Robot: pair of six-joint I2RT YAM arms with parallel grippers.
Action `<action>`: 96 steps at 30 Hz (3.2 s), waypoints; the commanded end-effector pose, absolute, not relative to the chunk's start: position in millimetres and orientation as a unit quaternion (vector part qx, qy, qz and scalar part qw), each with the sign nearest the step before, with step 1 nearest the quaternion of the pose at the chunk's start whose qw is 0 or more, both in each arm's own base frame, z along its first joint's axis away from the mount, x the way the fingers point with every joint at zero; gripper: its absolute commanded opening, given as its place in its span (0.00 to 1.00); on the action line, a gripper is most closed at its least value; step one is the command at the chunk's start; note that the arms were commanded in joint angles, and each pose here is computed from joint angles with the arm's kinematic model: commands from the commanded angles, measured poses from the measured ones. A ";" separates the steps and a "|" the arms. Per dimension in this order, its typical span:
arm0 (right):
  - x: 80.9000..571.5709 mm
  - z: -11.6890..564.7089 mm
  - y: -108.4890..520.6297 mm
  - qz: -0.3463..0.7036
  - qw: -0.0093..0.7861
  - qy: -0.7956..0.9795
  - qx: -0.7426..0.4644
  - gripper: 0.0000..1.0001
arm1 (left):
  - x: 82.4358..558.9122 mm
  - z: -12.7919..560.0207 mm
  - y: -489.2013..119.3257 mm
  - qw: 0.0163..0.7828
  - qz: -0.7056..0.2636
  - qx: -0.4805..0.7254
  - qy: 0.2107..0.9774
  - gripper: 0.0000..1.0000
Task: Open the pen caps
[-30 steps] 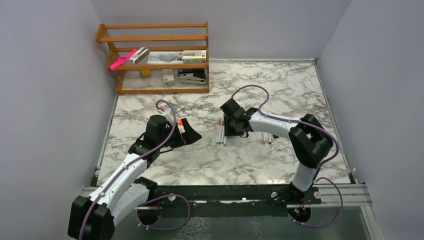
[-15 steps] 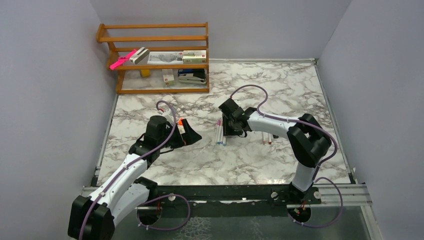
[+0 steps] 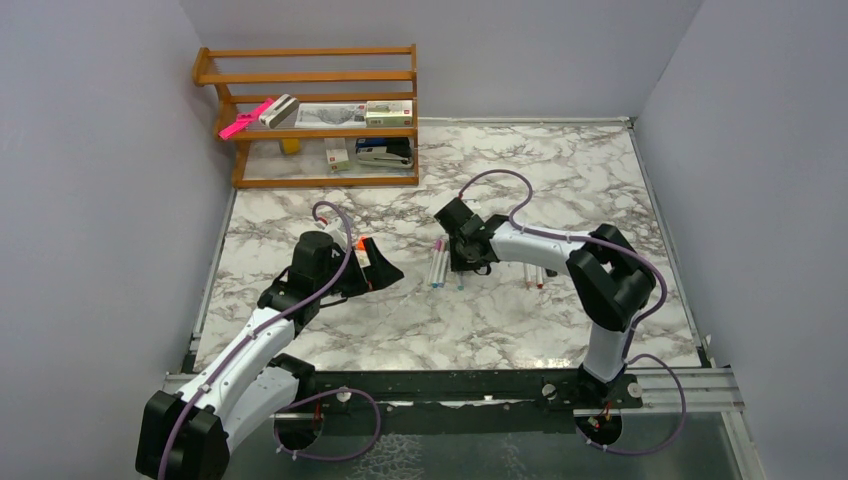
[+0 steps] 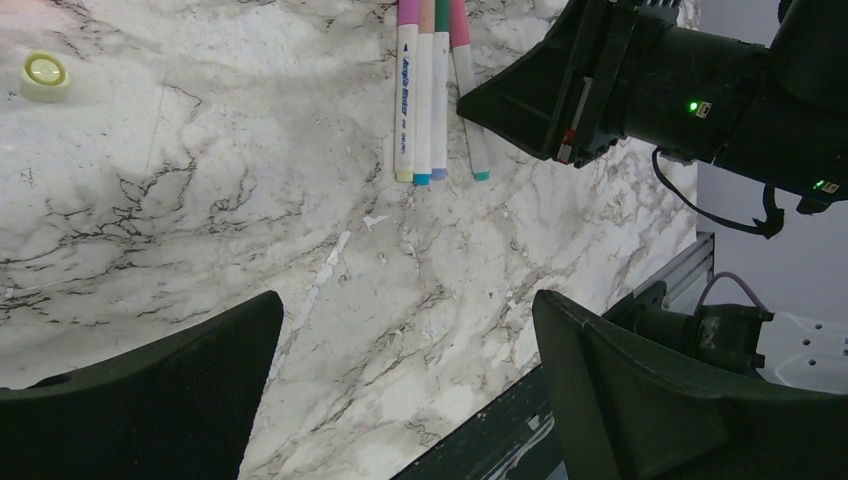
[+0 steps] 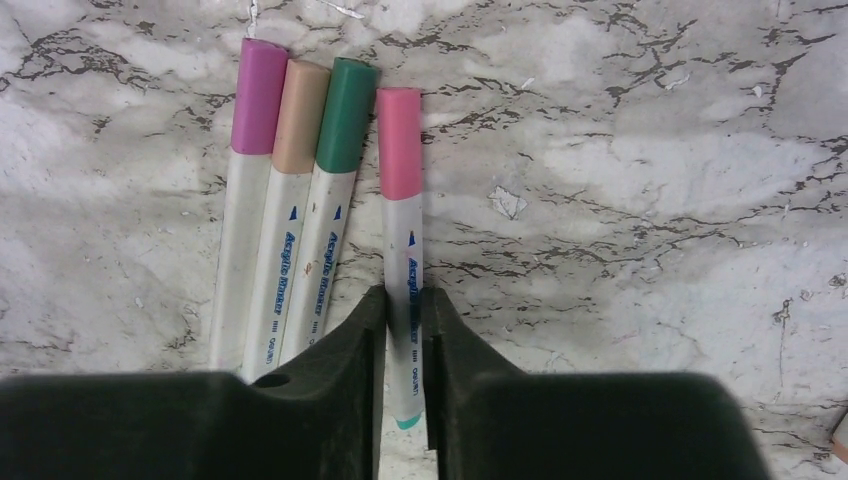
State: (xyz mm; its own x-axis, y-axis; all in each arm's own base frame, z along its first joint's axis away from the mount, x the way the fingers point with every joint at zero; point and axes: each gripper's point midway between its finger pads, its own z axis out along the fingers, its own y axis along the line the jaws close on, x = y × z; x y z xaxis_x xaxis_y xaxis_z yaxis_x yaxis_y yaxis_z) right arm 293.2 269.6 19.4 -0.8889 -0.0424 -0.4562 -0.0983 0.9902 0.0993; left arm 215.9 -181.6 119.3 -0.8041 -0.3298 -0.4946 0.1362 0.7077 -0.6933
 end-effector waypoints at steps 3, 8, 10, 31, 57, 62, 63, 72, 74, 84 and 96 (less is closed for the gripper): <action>281.1 2.5 247.2 0.014 0.223 0.974 -0.042 0.07 | 213.3 128.1 -187.2 0.312 -0.401 -0.039 0.860 0.99; 276.8 5.8 249.4 0.034 0.226 0.972 -0.055 0.01 | 212.1 129.7 -193.7 0.303 -0.420 -0.038 0.855 0.99; 274.7 11.8 252.1 0.051 0.230 0.970 -0.064 0.01 | 210.6 128.5 -197.7 0.293 -0.432 -0.041 0.852 0.99; 213.2 118.9 311.1 0.373 0.259 0.881 -0.137 0.01 | 217.7 149.9 -238.1 0.298 -0.504 -0.068 0.808 0.99; 166.3 148.0 326.3 0.487 0.220 0.832 -0.147 0.01 | 232.5 138.7 -264.6 0.305 -0.491 -0.111 0.809 0.66; 165.6 146.2 328.1 0.486 0.219 0.833 -0.147 0.01 | 232.7 137.7 -270.2 0.300 -0.493 -0.109 0.809 0.51; 165.8 146.4 328.9 0.486 0.219 0.833 -0.148 0.01 | 232.6 138.0 -271.6 0.299 -0.494 -0.108 0.809 0.47; 165.7 140.0 334.4 0.484 0.213 0.836 -0.148 0.01 | 230.0 135.5 -276.7 0.294 -0.496 -0.104 0.810 0.33; 165.6 137.8 335.0 0.483 0.211 0.837 -0.148 0.01 | 229.7 134.8 -277.1 0.293 -0.495 -0.103 0.811 0.26; 167.5 131.1 337.3 0.475 0.206 0.843 -0.147 0.01 | 228.1 131.3 -283.1 0.280 -0.498 -0.099 0.815 0.04; 171.1 131.0 345.1 0.479 0.201 0.841 -0.151 0.36 | 230.5 141.6 -288.6 0.280 -0.509 -0.098 0.808 0.04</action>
State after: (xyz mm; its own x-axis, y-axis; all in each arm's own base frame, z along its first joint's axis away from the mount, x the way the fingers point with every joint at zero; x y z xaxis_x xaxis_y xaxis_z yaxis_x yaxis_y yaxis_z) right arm 166.6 330.8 113.3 -0.8906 -0.0637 -0.4503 -0.4086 0.5471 0.7306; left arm 223.7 -279.6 122.5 -0.8348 -0.4373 -0.3344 0.0892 0.4921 -0.8660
